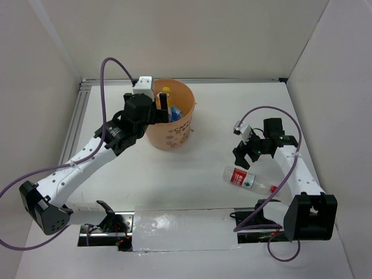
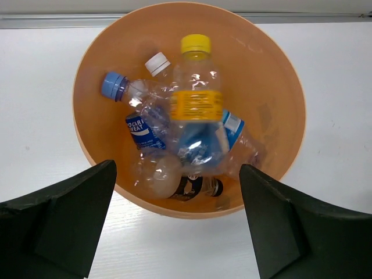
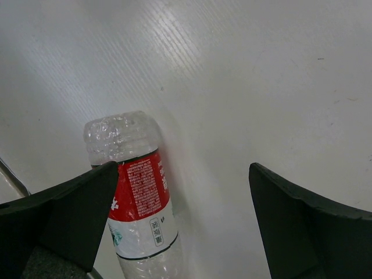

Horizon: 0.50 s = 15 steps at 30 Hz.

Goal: Put the plastic bottles in the bin

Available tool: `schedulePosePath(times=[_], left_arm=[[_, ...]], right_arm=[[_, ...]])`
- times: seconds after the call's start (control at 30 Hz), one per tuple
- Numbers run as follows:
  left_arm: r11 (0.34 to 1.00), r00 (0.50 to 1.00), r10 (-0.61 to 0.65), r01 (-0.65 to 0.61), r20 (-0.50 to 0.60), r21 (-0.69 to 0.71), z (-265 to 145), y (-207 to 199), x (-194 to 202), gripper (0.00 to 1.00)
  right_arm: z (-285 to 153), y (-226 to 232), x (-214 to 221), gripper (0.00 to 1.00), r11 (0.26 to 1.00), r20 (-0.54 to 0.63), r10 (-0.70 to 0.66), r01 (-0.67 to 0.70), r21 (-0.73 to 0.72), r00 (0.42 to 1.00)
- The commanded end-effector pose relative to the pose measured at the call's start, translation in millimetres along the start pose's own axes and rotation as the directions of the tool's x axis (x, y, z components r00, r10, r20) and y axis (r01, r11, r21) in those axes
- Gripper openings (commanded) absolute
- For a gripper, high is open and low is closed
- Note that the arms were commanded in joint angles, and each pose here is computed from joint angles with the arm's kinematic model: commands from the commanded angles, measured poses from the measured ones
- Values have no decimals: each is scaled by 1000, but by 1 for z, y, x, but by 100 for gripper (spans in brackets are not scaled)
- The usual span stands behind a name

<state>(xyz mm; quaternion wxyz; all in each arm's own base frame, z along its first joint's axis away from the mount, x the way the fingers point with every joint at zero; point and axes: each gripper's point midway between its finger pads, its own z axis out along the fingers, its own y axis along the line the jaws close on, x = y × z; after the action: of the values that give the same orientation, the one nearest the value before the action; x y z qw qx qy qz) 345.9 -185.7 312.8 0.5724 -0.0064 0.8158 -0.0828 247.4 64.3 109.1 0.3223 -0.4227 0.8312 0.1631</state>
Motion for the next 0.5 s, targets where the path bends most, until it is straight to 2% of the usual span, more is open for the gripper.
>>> schedulePosePath(times=[0.0,0.17,0.27,0.33,0.37,0.4,0.47], left_arm=[[998,998,-42,40,48,45,-16,-1,-20,100],[995,994,-59,51,94,84,-38,-3,-38,100],[987,993,-59,42,106,156,-64,-10,-40,100],[981,997,-27,13,68,195,-73,-15,-15,100],[977,998,-48,37,50,210,-77,-17,-4,100],[973,1000,-30,27,9,228,-84,-15,25,100],[966,998,-41,49,-37,252,-90,-14,53,100]], right_arm=[[6,-2,0,100,1000,-18,-18,18,20,1000],[15,8,11,100,998,-72,-56,57,9,996],[17,9,13,100,996,-96,-80,83,22,992],[21,18,24,100,996,-132,-94,94,-3,987],[21,18,29,100,994,-152,-107,106,-14,983],[23,25,33,100,994,-165,-110,105,-36,980],[25,32,42,100,990,-190,-130,118,-77,973]])
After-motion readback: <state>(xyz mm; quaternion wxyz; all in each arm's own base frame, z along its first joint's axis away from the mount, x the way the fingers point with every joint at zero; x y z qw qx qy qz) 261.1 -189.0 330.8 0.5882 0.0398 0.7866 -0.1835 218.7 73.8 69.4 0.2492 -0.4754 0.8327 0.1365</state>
